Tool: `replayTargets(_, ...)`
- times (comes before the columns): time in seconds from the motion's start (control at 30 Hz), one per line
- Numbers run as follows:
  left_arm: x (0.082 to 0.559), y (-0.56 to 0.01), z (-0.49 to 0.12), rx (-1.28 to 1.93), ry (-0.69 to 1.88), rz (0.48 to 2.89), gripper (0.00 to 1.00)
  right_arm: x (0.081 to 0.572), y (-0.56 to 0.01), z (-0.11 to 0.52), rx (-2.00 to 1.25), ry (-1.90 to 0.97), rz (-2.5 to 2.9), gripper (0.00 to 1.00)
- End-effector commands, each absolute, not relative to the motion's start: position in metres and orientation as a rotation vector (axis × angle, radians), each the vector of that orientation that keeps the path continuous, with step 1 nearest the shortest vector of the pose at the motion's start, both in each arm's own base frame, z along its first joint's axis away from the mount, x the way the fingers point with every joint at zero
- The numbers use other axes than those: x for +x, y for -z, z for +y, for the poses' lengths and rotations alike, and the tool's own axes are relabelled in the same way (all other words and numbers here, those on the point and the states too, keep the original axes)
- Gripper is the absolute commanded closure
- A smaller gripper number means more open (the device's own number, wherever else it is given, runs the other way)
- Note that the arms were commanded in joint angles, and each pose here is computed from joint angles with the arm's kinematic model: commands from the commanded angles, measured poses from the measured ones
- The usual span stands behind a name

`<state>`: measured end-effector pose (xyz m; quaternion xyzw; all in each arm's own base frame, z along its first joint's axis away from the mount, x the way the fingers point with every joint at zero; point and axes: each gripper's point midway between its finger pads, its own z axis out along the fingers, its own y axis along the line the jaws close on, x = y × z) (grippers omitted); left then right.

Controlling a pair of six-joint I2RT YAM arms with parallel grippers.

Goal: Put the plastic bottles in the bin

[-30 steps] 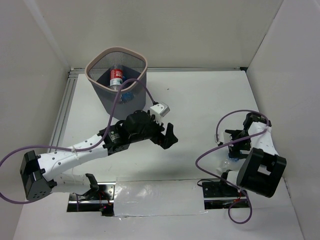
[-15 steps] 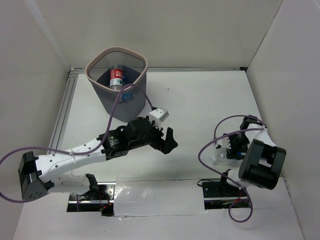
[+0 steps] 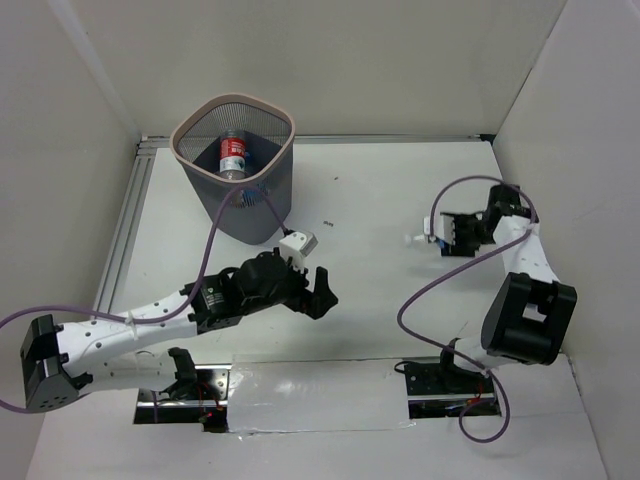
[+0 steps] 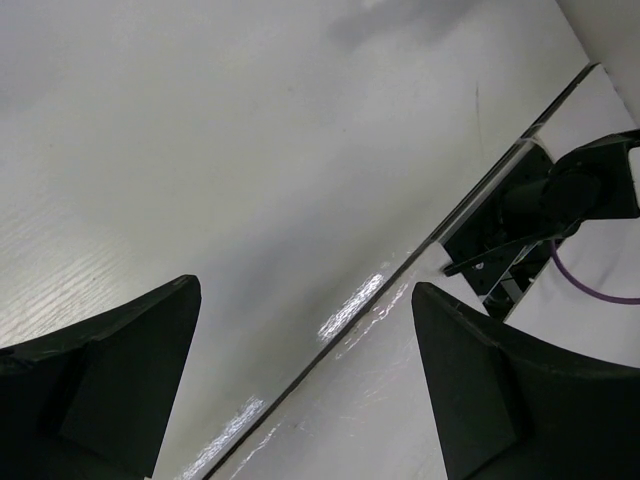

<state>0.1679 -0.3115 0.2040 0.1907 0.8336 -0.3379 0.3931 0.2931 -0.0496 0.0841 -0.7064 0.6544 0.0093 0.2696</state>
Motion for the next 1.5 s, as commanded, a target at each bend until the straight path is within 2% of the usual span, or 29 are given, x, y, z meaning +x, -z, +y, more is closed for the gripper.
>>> replayTargets(0.0,0.170,-0.213,-0.309,0.407,0.895,2.070,0.00,0.377,-0.171,-0.001,-1.638,0.022,1.470,0.62)
replayTargets(0.03,0.169,-0.212,-0.308,0.395,0.905,2.067,0.00,0.385,-0.184,0.017,-1.505,-0.072,1.532,0.62)
replayTargets(0.1,0.170,-0.210,-0.306,0.387,0.901,2.061,0.00,0.420,-0.231,0.039,-1.391,-0.064,1.453,0.62)
replayTargets(0.13,0.169,-0.205,-0.305,0.391,0.892,2.072,0.00,0.423,-0.244,0.069,-1.334,-0.158,1.462,0.62)
replayTargets(0.23,0.168,-0.197,-0.303,0.394,0.883,2.083,0.00,0.459,-0.313,0.112,-1.227,-0.167,1.353,0.62)
replayTargets(0.27,0.163,-0.187,-0.301,0.400,0.881,2.102,0.00,0.474,-0.359,0.154,-1.124,-0.278,1.317,0.62)
replayTargets(0.3,0.163,-0.187,-0.300,0.400,0.881,2.102,0.00,0.478,-0.366,0.153,-1.115,-0.252,1.295,0.62)
replayTargets(0.33,0.163,-0.176,-0.297,0.387,0.860,2.125,0.00,0.479,-0.382,0.177,-1.038,-0.360,1.311,0.62)
replayTargets(0.5,0.157,-0.159,-0.280,0.352,0.836,2.139,0.00,0.511,-0.488,0.241,-0.832,-0.528,1.128,0.60)
replayTargets(0.53,0.155,-0.160,-0.278,0.336,0.850,2.136,0.00,0.513,-0.499,0.252,-0.820,-0.564,1.104,0.60)
replayTargets(0.57,0.155,-0.153,-0.276,0.339,0.843,2.143,0.00,0.532,-0.477,0.277,-0.790,-0.665,1.149,0.59)
replayTargets(0.6,0.152,-0.158,-0.277,0.344,0.860,2.131,0.00,0.518,-0.529,0.282,-0.766,-0.679,1.015,0.57)
replayTargets(0.67,0.152,-0.155,-0.274,0.338,0.848,2.130,0.00,0.514,-0.532,0.313,-0.718,-0.805,1.001,0.54)
replayTargets(0.7,0.152,-0.155,-0.274,0.338,0.848,2.130,0.00,0.508,-0.516,0.346,-0.763,-0.841,0.964,0.53)
replayTargets(0.73,0.152,-0.155,-0.274,0.338,0.848,2.130,0.00,0.508,-0.516,0.346,-0.764,-0.841,0.963,0.53)
replayTargets(0.87,0.154,-0.156,-0.276,0.360,0.829,2.133,0.00,0.462,-0.504,0.407,-0.844,-0.971,0.901,0.51)
replayTargets(1.07,0.154,-0.159,-0.276,0.348,0.842,2.128,0.00,0.467,-0.481,0.434,-0.855,-1.002,0.911,0.47)
replayTargets(1.1,0.153,-0.157,-0.274,0.351,0.833,2.137,0.00,0.472,-0.467,0.437,-0.858,-1.010,0.948,0.36)
replayTargets(1.2,0.153,-0.157,-0.274,0.351,0.833,2.137,0.00,0.483,-0.444,0.442,-0.887,-0.974,0.984,0.12)
replayTargets(1.23,0.154,-0.157,-0.274,0.345,0.825,2.135,0.00,0.485,-0.438,0.442,-0.897,-0.966,1.003,0.00)
replayTargets(1.37,0.154,-0.157,-0.274,0.345,0.825,2.135,0.00,0.506,-0.442,0.420,-0.853,-0.899,1.024,0.00)
replayTargets(1.47,0.155,-0.159,-0.275,0.341,0.834,2.126,0.00,0.507,-0.469,0.398,-0.820,-0.850,1.008,0.00)
